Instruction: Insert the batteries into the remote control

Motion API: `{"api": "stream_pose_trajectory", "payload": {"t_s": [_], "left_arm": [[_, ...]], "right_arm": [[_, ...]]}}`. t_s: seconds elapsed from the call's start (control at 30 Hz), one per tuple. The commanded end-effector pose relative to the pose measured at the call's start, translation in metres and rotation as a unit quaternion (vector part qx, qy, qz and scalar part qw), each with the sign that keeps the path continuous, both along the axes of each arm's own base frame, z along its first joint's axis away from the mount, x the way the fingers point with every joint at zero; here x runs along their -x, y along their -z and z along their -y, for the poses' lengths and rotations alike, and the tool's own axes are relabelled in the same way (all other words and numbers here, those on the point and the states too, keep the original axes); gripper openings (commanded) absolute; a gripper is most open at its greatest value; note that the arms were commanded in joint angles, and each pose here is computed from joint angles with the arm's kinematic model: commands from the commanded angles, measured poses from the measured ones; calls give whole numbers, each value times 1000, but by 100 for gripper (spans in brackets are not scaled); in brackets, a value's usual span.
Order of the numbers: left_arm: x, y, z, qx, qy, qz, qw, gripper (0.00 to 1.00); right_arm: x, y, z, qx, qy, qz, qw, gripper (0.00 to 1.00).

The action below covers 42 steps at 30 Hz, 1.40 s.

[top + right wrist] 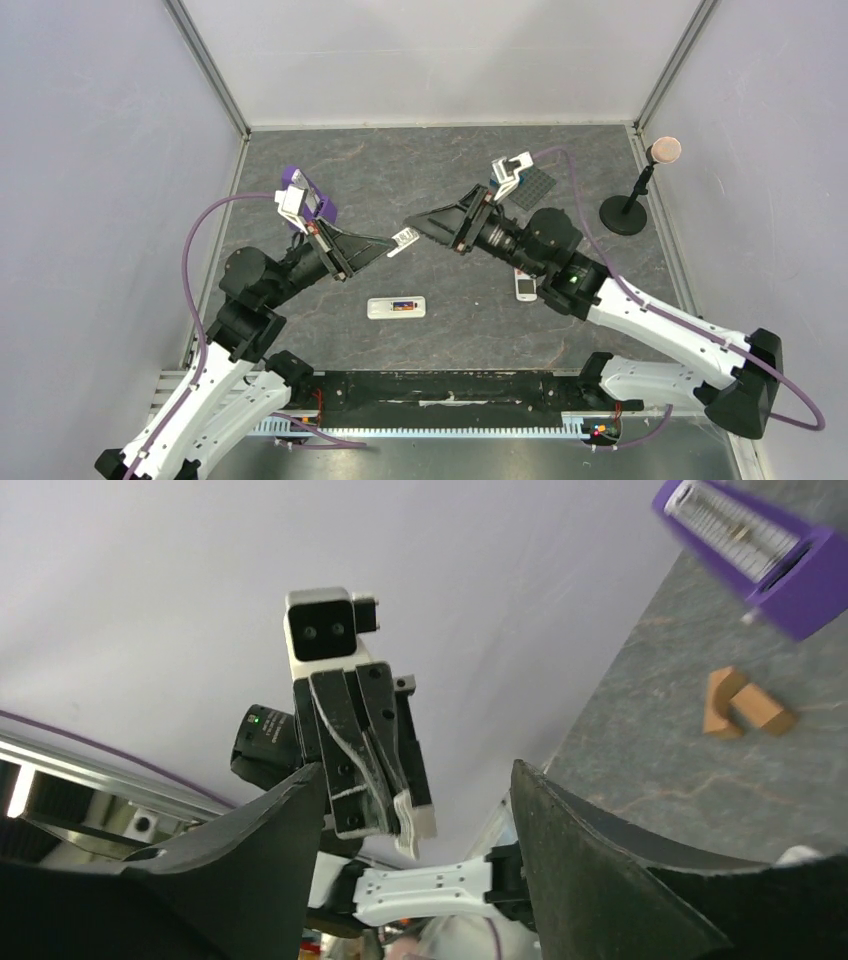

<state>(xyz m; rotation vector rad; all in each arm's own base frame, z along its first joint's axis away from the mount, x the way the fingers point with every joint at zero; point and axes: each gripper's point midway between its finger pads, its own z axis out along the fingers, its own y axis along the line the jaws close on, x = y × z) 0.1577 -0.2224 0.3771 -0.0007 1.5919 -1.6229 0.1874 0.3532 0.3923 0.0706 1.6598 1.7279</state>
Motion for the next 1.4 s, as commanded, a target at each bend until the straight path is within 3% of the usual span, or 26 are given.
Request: {"api": "stream_pose_trajectory", "payload": {"t_s": [0.0,0.27,0.43,0.67,1.07,1.27,1.37], "left_arm": [[18,-13,2,-22,38,25,999,2],[37,1,10,-71,105,13,992,2],[39,2,13,-75,121,13,990,2],[41,-5,16,-73,138,22,987,2],[39,-3,19,-75,145,18,986,2],[42,-2,20,-76,153,21,985,2],[43,-1,19,-78,154,25,985,2]], "right_arm": [[7,-38,26,38,-29,108,993,72],[43,-25,22,103,-183,188,959,71],[45,-3,21,140,-208,186,950,59],[45,19,20,162,-217,173,947,59],[48,32,19,159,-230,137,950,22],[49,32,20,151,-225,131,954,32],[49,30,21,147,-222,132,955,30]]}}
